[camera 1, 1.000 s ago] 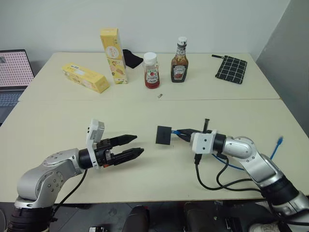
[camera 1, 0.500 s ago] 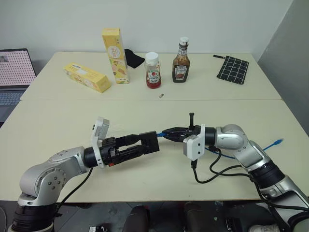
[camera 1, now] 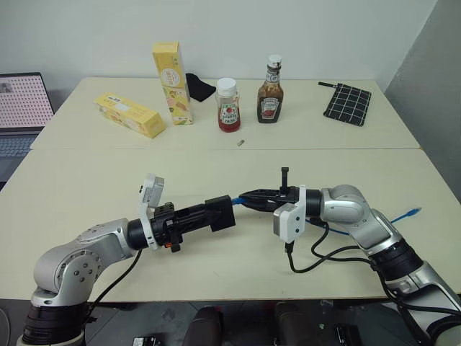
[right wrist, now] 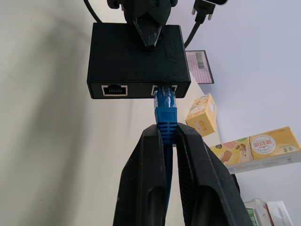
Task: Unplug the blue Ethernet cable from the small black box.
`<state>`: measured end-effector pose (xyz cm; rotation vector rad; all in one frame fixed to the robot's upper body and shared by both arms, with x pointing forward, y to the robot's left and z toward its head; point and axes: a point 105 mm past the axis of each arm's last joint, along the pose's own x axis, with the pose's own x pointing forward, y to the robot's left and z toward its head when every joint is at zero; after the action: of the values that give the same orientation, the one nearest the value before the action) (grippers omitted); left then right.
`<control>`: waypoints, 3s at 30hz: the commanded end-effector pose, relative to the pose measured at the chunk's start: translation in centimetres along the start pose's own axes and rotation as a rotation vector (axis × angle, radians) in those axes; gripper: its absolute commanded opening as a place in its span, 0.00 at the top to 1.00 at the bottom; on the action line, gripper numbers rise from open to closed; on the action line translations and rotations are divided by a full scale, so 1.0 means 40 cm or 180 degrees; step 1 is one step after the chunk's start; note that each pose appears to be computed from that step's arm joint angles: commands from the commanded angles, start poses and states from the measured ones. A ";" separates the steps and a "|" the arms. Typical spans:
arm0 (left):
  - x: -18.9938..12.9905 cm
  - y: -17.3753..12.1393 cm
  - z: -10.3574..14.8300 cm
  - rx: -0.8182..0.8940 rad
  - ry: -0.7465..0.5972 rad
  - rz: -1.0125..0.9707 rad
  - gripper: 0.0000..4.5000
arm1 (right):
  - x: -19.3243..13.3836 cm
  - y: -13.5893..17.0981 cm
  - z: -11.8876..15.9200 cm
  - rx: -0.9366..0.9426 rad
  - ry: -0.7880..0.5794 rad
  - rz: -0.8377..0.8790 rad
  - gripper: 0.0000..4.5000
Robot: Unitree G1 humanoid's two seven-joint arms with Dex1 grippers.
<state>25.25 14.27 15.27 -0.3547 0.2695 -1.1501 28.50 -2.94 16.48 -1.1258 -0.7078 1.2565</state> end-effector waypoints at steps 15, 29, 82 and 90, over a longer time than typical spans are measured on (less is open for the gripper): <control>-0.003 0.016 0.030 0.0340 0.0027 -0.0070 0.83 | -0.058 -0.018 0.043 0.0373 -0.0203 0.0058 0.40; 0.026 -0.004 0.024 0.0920 0.0250 -0.0621 0.83 | -0.060 -0.044 0.078 0.3599 -0.0258 0.0027 0.29; 0.019 -0.045 -0.016 0.0898 0.0264 -0.0964 0.83 | -0.034 -0.001 0.083 0.4324 -0.0244 0.0882 0.99; 0.013 -0.045 -0.021 0.0880 0.0277 -0.0958 0.83 | -0.038 0.003 0.075 0.4278 -0.0180 0.0922 0.99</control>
<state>24.08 13.21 14.59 -0.1328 0.1583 -1.4602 25.24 -3.59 16.85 -0.0227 0.3753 1.5737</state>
